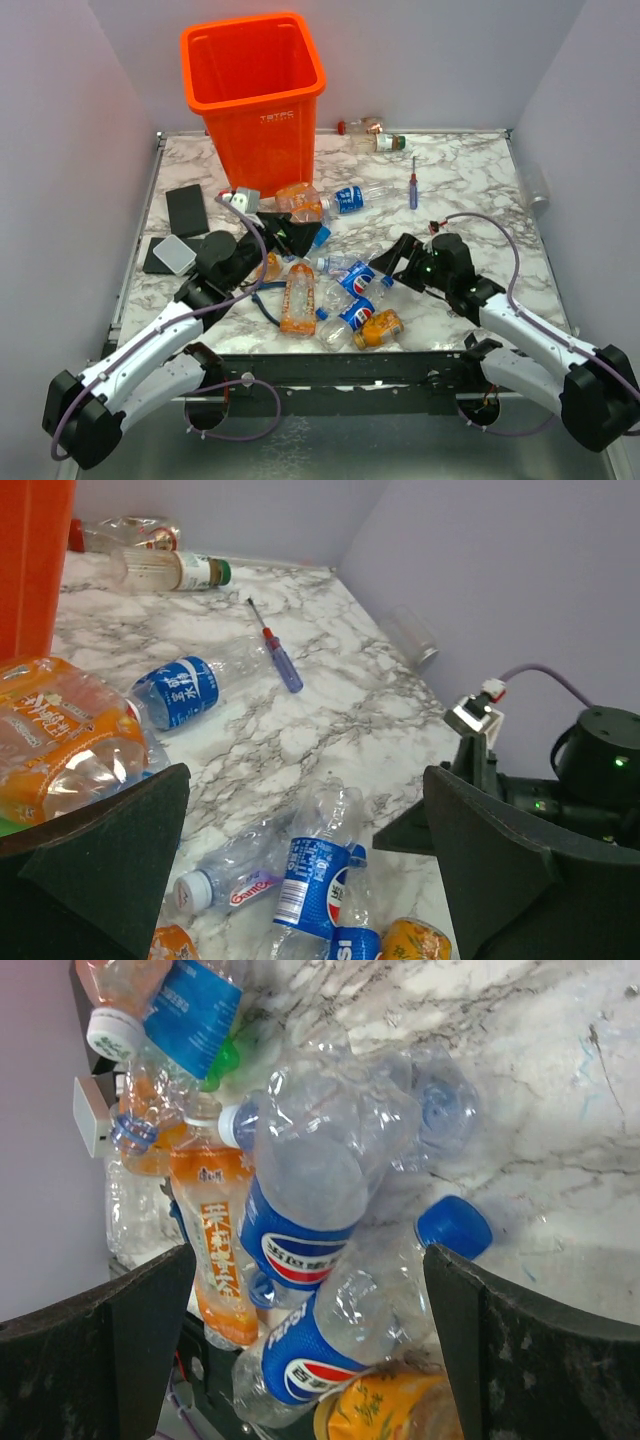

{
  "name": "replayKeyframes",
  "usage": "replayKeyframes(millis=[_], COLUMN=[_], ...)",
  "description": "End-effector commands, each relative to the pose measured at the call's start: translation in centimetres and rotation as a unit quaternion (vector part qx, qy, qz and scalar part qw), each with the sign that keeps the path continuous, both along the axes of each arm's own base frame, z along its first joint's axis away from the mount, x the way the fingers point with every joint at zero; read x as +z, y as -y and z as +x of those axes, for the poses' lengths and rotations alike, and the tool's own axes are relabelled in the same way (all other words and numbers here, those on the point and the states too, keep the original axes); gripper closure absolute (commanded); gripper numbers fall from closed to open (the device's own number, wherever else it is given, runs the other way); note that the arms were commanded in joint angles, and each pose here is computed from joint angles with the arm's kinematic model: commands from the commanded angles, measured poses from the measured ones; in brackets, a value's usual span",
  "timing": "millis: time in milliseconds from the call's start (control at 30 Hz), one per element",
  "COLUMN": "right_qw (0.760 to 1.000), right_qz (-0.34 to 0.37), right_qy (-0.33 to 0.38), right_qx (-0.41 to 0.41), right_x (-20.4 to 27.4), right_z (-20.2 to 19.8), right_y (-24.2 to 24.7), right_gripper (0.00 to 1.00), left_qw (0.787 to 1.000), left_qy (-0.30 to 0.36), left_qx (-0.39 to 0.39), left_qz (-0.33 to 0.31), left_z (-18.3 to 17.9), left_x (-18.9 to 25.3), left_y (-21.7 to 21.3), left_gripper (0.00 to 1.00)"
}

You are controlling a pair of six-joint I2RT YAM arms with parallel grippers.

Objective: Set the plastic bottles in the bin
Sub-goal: Pick up the plastic bottle at the center of the board.

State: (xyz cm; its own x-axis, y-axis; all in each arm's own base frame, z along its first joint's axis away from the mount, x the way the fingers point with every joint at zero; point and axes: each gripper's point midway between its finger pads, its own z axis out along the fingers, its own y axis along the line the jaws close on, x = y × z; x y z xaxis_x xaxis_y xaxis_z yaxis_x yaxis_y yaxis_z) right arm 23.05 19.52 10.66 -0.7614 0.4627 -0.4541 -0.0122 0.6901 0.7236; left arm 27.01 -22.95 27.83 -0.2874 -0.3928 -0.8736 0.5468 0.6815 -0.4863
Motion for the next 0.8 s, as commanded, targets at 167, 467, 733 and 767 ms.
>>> replayKeyframes(millis=[167, 467, 733, 767], right_qw=[0.999, 0.999, 0.998, 0.998], right_qz=[0.007, 0.000, -0.004, -0.007], right_qy=[0.010, -0.006, -0.035, -0.039], right_qx=[-0.051, -0.050, -0.045, -0.043], right_x=[0.8, -0.2, -1.8, -2.0], right_z=[4.8, 6.3, 6.3, 6.2], right_y=[-1.2, -2.2, -2.6, -2.6], right_gripper=[0.04, 0.17, 0.29, 0.29], left_qw=[0.998, 0.999, 0.999, 0.999], left_qy=[0.022, 0.018, 0.016, 0.015], left_qx=[0.027, 0.016, 0.017, 0.017], left_qz=[-0.052, -0.038, -0.036, -0.036], left_z=[-1.0, -1.0, -0.9, -0.9], left_x=[0.1, -0.2, -0.4, -0.4], left_y=[-1.8, -1.3, -1.2, -1.2], left_gripper=[0.01, 0.01, 0.01, 0.01])
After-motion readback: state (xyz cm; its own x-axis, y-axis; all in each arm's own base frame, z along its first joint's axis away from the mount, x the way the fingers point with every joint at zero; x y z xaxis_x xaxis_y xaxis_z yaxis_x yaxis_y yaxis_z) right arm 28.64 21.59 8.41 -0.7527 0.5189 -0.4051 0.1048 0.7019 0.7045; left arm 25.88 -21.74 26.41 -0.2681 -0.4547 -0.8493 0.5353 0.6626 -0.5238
